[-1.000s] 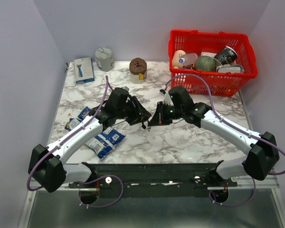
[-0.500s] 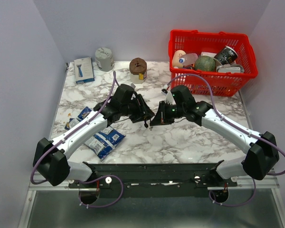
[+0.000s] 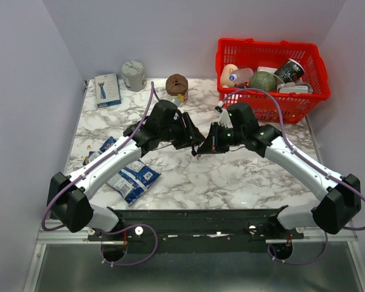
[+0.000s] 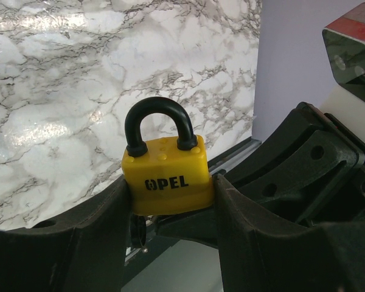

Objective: Unlock with the key

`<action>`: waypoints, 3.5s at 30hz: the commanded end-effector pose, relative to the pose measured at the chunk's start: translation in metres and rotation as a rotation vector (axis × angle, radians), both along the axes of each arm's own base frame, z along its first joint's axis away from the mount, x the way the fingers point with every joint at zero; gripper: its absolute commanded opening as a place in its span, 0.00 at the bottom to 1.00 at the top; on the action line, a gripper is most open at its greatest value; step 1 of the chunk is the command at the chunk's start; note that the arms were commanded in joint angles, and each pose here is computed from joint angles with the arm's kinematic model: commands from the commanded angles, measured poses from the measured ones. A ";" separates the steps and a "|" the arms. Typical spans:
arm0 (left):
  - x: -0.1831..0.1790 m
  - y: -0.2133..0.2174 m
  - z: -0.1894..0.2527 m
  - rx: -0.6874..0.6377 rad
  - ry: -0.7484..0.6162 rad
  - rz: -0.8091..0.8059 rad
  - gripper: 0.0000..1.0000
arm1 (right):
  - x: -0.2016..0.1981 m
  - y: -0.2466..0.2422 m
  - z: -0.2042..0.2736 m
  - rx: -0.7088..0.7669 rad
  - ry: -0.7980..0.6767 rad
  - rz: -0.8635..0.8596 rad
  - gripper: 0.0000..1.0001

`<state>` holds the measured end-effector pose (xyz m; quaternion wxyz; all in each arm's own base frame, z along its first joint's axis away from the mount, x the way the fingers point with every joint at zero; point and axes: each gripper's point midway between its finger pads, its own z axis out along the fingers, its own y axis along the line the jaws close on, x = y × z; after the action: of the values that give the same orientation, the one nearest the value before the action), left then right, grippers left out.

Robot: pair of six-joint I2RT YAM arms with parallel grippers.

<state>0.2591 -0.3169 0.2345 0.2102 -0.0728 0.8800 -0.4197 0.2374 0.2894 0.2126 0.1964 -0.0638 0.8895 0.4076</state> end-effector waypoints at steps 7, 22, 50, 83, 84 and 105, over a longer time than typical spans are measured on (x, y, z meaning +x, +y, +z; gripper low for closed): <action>-0.030 -0.010 0.015 0.000 0.042 -0.131 0.00 | 0.035 -0.026 0.018 0.010 -0.081 -0.138 0.01; -0.026 -0.013 0.016 -0.004 0.039 -0.127 0.00 | 0.041 -0.045 0.027 0.039 -0.083 -0.186 0.01; -0.010 0.001 0.024 -0.115 0.161 0.141 0.00 | 0.038 -0.048 0.023 0.076 -0.172 -0.388 0.01; -0.007 0.021 0.001 -0.307 0.472 0.486 0.00 | -0.007 -0.017 0.042 0.017 -0.220 -0.342 0.01; -0.008 0.020 0.000 -0.304 0.474 0.479 0.00 | -0.007 -0.015 0.039 0.010 -0.217 -0.337 0.01; -0.002 0.017 0.019 -0.327 0.394 0.391 0.00 | -0.007 -0.009 0.051 -0.001 -0.235 -0.307 0.01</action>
<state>0.2552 -0.2937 0.2216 0.0909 -0.3817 0.8060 -0.4432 0.2284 0.2810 0.2561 0.3454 0.0314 0.8620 0.3696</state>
